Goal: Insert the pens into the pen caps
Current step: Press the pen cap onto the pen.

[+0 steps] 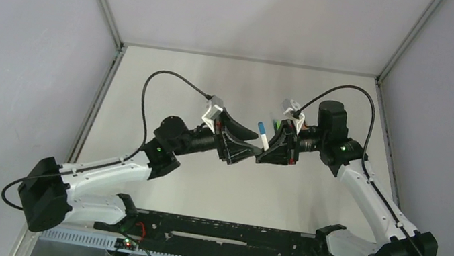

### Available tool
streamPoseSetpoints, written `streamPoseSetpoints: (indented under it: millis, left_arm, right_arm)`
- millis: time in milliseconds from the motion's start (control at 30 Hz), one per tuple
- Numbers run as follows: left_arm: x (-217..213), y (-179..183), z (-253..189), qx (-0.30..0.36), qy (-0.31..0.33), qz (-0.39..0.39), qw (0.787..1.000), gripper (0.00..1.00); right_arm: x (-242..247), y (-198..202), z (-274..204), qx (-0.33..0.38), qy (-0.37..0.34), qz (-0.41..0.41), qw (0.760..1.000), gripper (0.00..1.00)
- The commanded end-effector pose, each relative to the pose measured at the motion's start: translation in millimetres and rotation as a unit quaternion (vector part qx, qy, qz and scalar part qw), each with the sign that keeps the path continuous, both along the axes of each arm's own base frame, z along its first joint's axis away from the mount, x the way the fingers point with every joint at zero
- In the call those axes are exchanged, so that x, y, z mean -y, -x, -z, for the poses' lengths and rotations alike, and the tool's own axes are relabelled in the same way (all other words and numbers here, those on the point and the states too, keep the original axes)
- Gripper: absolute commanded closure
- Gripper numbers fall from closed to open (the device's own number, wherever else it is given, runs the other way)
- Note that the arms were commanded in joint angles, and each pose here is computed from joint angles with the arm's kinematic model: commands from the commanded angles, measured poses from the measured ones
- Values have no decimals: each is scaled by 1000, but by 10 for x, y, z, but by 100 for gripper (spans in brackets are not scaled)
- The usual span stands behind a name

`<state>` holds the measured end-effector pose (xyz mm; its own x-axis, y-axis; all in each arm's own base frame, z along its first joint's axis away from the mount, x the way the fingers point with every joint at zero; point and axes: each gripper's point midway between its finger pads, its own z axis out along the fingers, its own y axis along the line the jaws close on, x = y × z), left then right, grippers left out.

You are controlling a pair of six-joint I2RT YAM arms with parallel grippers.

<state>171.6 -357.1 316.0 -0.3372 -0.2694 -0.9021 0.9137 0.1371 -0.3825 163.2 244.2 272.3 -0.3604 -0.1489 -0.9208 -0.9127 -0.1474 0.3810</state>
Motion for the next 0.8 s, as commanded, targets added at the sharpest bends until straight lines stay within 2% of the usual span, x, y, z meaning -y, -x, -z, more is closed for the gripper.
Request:
streamPoseSetpoints:
  millis: [0, 100, 467, 767]
  left_arm:
    - [-52, -73, -414, 33, 66, -21, 997, 38]
    - [-9, -64, -496, 23, 84, -9, 996, 40]
    - [120, -113, -367, -3, 77, 1, 997, 47]
    - [180, -96, -510, -3, 113, 13, 994, 58]
  right_arm:
    - [-21, 21, -137, 40, -14, -12, 999, 100]
    - [-22, 12, -128, 40, -12, -9, 999, 100]
    - [-32, 14, -117, 35, -11, -12, 999, 100]
    - [-45, 9, -92, 35, -8, -11, 999, 100]
